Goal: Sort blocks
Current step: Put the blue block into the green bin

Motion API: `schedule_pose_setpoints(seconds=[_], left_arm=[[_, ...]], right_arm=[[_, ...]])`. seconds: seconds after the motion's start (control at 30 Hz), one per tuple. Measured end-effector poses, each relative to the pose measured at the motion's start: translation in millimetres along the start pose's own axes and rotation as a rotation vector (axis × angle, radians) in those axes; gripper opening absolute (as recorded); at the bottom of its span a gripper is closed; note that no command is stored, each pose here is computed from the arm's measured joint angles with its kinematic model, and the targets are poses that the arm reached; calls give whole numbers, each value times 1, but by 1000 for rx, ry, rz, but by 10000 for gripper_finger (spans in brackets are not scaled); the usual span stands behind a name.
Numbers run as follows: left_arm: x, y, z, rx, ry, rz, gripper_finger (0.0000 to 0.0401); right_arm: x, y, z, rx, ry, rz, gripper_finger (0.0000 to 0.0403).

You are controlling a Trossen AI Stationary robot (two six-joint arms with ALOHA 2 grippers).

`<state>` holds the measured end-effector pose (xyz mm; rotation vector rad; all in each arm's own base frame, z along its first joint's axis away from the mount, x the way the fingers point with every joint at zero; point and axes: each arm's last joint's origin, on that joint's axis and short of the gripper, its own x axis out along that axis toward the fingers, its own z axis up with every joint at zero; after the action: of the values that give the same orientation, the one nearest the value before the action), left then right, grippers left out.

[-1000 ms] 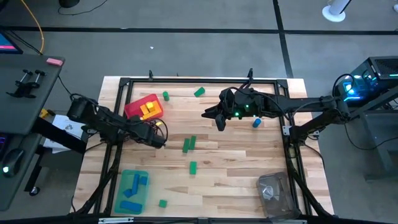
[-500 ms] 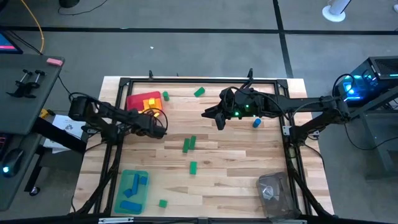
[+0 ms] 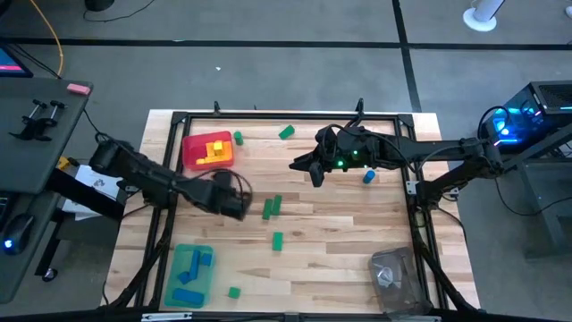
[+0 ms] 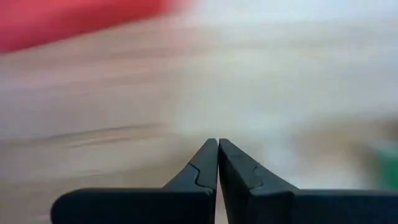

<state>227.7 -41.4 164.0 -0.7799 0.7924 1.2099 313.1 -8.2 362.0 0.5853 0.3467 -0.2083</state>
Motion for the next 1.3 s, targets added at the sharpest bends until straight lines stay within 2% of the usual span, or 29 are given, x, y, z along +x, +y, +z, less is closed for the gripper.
schedule_pose_setpoints(seconds=[0.07, 0.2, 0.27, 0.4, 0.5, 0.6, 0.67, 0.77, 0.93, 1.07, 1.17, 1.3], left_arm=[[-11, -22, 5, 170, -30, -171, 0], [-22, -64, 40, 548, -78, -520, 0], [-21, -76, 62, 648, -123, -636, 0], [-14, -76, 107, 731, -166, -643, 0], [-17, -58, 131, 846, -102, -599, 0], [-22, -36, 145, 939, -90, -585, 0], [-27, -26, 155, 935, -150, -594, 0], [-35, -14, 171, 871, -252, -620, 0], [-42, -6, 195, 711, -362, -702, 0], [-46, -5, 206, 610, -388, -794, 0], [-53, -5, 212, 534, -384, -915, 0], [-64, -9, 220, 427, -378, -1115, 0]], right_arm=[[0, 1, 1, 0, -12, 8, 0], [0, 0, 9, 9, -79, 13, 0], [-2, -5, 11, 20, -97, -27, 0], [-6, -23, 9, 100, -69, -217, 0], [-9, -43, 3, 158, -19, -404, 0], [-17, -71, -2, 214, 100, -592, 1], [-25, -94, -6, 234, 220, -715, 10], [-35, -127, -5, 222, 382, -850, 42], [-31, -183, 9, 127, 513, -828, 131], [-16, -226, 11, 79, 589, -798, 196], [-7, -252, 4, 100, 670, -785, 220], [3, -278, -9, 117, 776, -780, 224]])
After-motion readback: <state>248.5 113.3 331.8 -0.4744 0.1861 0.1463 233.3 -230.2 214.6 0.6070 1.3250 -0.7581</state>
